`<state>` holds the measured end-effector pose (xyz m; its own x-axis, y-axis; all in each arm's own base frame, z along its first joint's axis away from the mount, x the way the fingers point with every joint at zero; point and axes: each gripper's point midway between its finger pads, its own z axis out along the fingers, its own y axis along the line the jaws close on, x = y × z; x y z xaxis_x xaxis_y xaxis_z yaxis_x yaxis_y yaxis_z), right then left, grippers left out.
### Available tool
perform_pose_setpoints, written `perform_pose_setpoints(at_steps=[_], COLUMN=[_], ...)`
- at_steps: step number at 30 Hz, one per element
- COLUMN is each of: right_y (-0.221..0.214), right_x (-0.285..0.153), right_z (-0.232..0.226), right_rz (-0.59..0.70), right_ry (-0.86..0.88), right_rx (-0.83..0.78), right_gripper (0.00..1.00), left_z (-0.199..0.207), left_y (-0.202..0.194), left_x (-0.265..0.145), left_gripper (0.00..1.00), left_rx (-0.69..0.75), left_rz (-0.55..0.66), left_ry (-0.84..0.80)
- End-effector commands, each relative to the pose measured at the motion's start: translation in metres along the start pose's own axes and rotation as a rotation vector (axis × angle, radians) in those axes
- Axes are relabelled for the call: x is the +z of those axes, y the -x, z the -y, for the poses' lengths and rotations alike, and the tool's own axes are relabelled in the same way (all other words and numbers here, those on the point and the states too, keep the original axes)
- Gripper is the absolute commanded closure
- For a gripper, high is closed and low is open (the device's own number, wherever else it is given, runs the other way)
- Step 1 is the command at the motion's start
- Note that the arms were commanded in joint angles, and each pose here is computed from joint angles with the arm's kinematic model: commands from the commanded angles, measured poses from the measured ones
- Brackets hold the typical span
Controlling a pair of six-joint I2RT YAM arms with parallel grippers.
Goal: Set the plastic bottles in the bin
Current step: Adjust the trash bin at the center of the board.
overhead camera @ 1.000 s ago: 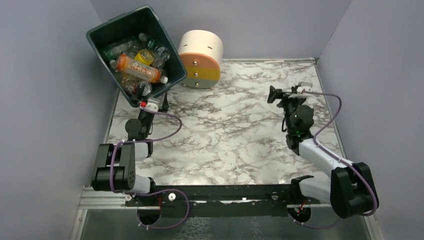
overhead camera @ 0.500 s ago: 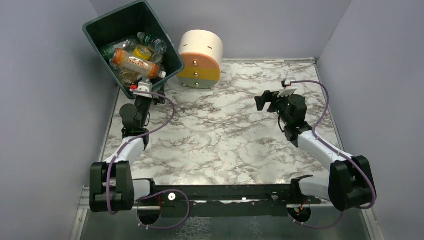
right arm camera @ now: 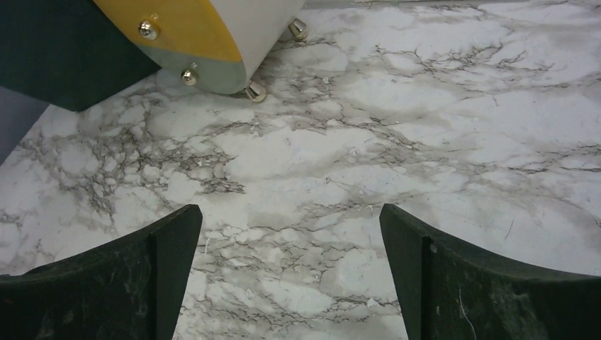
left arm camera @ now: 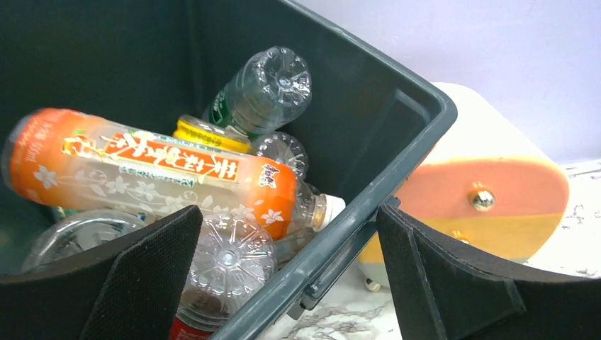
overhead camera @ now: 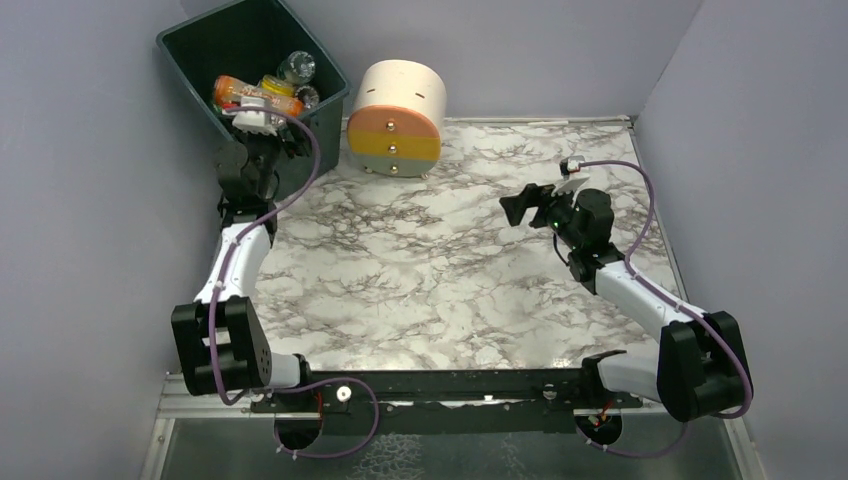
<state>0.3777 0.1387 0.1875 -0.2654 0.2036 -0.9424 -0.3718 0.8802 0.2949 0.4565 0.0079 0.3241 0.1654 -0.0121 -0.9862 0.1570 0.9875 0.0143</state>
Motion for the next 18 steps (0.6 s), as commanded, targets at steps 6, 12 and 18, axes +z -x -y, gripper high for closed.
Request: perform_pose_setpoints(at_steps=[6,12,18], right_y=[-0.008,-0.012,-0.020], right_x=[0.006,0.010,0.013], right_z=[-0.018,-0.024,-0.029], right_rz=[-0.026,-0.051,-0.080], right_ry=[0.100,0.135,0.165], right_rx=[0.057,0.081,0.115], right_gripper=[0.01,0.01,0.00], left_z=[-0.027,-0.025,-0.006], left_y=[0.054,0.066,0.126], left_x=[0.035,0.043,0.039], left_gripper=[0.01,0.01,0.01], left_rx=[-0.040,-0.029,0.011], left_rz=[0.006,0.050,0.190], left_ry=[-0.027,-0.126,-0.229])
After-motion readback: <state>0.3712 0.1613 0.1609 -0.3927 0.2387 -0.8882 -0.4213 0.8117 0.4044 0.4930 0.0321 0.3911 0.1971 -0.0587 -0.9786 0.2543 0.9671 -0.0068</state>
